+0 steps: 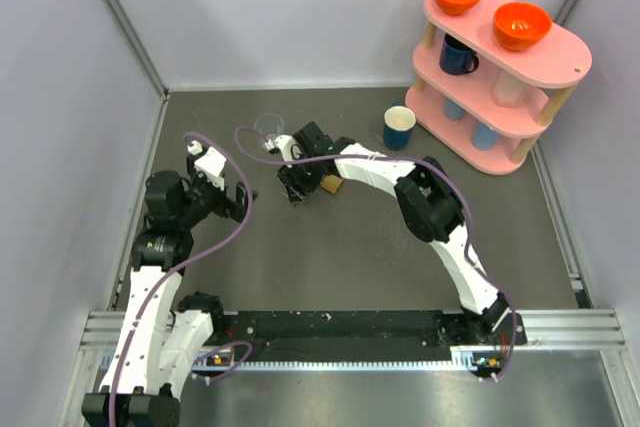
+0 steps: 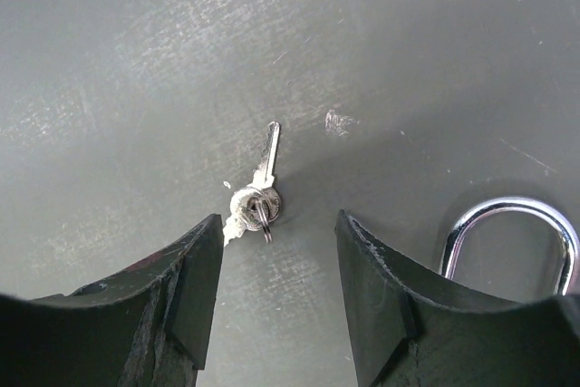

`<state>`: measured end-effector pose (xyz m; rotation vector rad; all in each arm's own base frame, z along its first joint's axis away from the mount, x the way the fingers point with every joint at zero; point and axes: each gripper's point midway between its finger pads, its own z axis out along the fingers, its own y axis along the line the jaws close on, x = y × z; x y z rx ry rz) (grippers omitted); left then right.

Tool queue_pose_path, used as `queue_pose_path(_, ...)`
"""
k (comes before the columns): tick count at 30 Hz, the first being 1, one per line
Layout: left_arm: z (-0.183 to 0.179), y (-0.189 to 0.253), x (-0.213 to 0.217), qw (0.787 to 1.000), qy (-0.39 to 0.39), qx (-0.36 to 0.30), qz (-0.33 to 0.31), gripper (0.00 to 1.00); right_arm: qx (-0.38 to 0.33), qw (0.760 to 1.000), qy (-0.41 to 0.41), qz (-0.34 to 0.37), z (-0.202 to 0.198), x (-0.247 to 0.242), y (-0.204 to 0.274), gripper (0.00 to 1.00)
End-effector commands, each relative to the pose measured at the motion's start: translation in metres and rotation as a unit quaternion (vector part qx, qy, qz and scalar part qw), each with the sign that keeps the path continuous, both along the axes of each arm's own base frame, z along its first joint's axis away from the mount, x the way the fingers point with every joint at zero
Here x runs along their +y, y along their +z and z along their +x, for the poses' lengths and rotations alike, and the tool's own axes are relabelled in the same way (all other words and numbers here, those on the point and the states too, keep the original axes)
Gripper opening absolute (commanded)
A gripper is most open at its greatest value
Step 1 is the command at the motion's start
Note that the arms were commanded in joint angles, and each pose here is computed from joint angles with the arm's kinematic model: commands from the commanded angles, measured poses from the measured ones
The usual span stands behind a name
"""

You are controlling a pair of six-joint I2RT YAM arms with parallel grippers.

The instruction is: Unlock with the key

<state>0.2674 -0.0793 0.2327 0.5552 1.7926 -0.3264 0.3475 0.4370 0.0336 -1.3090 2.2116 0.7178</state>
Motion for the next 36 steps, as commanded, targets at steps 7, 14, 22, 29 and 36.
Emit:
queue_pose_path(7,0.002,0.013,-0.003,1.0,-0.008,-0.027,-0.009,0.99,-0.019,1.0,0.008,-0.022,-0.006,0.016,-0.013,0.43)
queue_pose_path(14,0.002,0.011,-0.003,1.0,-0.009,-0.023,-0.01,0.99,-0.032,0.999,0.013,-0.04,-0.01,0.01,-0.016,0.43)
queue_pose_path(22,0.003,0.011,-0.003,1.0,-0.008,-0.024,-0.009,0.99,-0.042,0.997,0.023,-0.067,-0.018,0.006,-0.03,0.28)
queue_pose_path(29,0.003,0.01,-0.003,1.0,-0.008,-0.022,-0.01,0.99,-0.037,0.997,0.031,-0.064,-0.024,0.007,-0.026,0.0)
queue_pose_path(36,0.002,0.013,-0.004,1.0,-0.011,-0.027,-0.01,0.99,-0.031,0.999,0.023,-0.038,-0.027,0.008,0.005,0.0)
